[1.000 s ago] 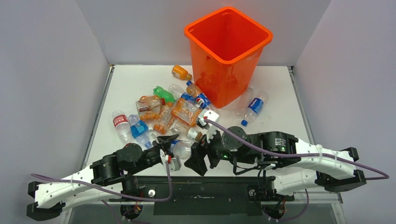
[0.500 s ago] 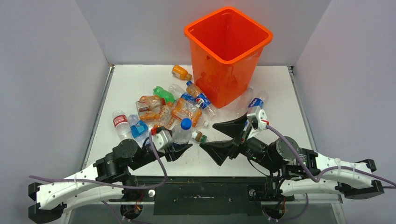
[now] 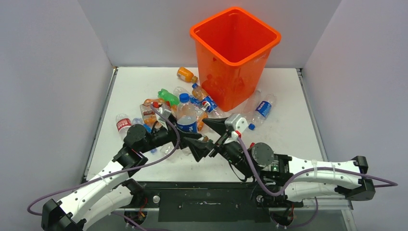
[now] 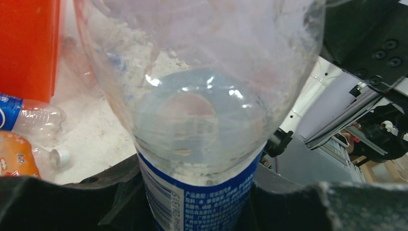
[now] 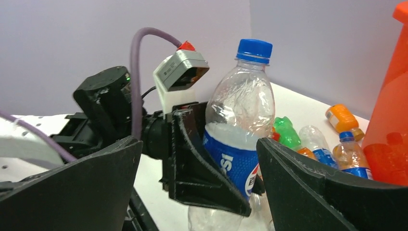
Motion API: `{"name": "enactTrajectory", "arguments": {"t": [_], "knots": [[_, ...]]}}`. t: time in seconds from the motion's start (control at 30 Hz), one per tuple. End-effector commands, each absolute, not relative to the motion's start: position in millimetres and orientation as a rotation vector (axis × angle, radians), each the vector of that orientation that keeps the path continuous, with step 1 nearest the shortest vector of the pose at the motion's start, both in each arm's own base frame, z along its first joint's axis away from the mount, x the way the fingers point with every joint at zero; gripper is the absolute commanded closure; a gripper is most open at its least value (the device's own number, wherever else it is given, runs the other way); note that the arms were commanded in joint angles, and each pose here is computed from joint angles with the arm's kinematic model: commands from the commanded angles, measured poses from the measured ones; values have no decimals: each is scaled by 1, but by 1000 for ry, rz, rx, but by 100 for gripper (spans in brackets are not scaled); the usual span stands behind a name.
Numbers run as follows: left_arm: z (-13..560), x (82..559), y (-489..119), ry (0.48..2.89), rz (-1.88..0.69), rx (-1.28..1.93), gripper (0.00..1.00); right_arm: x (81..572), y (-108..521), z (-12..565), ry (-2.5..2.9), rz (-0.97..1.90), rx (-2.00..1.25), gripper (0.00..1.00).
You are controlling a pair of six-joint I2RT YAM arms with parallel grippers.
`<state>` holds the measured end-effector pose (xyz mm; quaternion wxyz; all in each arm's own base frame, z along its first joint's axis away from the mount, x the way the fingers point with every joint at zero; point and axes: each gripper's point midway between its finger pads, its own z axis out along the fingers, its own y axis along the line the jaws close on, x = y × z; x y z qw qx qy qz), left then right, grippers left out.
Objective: Put the plastic bottles in the bin
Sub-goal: Place the plastic bottle in the trash bin.
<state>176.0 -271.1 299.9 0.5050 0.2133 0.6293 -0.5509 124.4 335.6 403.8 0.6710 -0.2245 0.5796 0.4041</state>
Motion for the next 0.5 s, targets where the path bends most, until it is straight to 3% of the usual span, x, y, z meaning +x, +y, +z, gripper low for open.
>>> {"name": "enactTrajectory", "arguments": {"t": [0.0, 0.17, 0.47], "knots": [[339, 154, -269, 1344, -1359, 611, 100, 144, 331, 448, 1278, 885, -349, 7], [332, 153, -267, 1342, -1283, 643, 100, 184, 341, 451, 1392, 914, -284, 0], [323, 157, -270, 1357, -1247, 677, 100, 186, 360, 462, 1397, 936, -374, 23]]}}
